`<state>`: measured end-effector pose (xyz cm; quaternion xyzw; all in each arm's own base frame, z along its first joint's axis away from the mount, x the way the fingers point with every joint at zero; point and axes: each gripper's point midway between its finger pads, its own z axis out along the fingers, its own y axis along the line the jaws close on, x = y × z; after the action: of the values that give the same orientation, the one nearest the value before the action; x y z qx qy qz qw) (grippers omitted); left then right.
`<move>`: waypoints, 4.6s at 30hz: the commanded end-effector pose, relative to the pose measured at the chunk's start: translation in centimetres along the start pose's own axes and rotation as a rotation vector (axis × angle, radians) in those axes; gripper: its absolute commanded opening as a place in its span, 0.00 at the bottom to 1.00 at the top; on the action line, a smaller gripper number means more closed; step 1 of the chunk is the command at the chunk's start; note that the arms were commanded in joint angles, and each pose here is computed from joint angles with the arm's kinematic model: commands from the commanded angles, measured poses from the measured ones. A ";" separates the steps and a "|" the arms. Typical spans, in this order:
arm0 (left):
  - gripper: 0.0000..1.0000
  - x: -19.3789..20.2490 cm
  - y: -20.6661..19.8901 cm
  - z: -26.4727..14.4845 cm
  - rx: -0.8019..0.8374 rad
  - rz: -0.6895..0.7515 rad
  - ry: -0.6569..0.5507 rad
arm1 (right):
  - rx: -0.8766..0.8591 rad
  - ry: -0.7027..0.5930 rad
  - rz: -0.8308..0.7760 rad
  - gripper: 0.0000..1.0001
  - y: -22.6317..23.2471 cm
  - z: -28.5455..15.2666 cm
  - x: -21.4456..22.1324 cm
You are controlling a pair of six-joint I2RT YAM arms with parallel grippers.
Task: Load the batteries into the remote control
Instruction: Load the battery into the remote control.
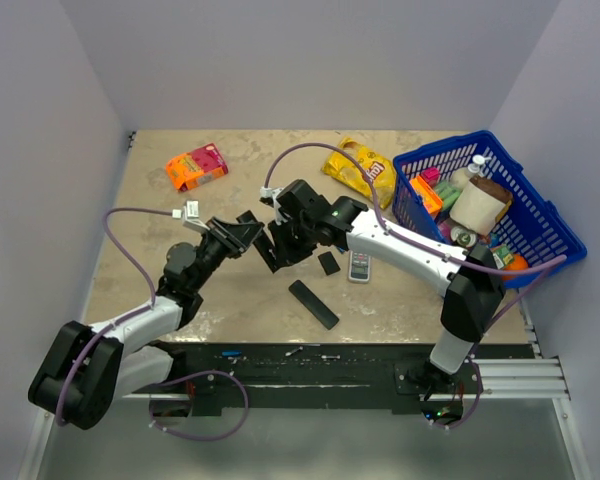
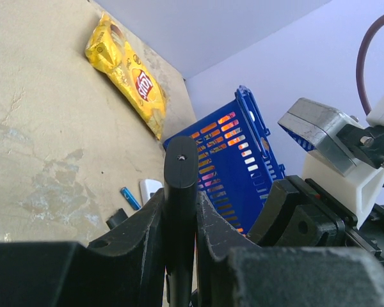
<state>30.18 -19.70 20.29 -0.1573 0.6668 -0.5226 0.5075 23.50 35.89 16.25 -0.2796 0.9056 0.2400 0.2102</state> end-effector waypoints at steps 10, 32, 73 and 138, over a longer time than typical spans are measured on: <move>0.00 -0.1 -2.2 -0.5 0.086 -0.106 -0.013 | 0.007 -0.092 -0.015 0.26 0.1 -1.1 -2.8; 0.00 -0.6 -1.4 -1.2 0.070 -0.210 0.011 | -0.147 -0.305 -0.238 0.63 2.6 -7.6 -6.1; 0.00 -1.3 -7.3 -1.2 0.240 -0.230 0.134 | -0.491 -0.351 -0.637 0.75 4.4 -6.9 -1.4; 0.00 -0.9 -9.5 -2.0 0.317 -0.101 0.186 | -0.591 -0.271 -0.478 0.72 4.7 -7.1 -1.0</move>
<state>26.34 -21.60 25.81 -0.1076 0.6336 -0.6518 0.4026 19.23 35.26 20.76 -0.5065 0.6897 0.4423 0.2684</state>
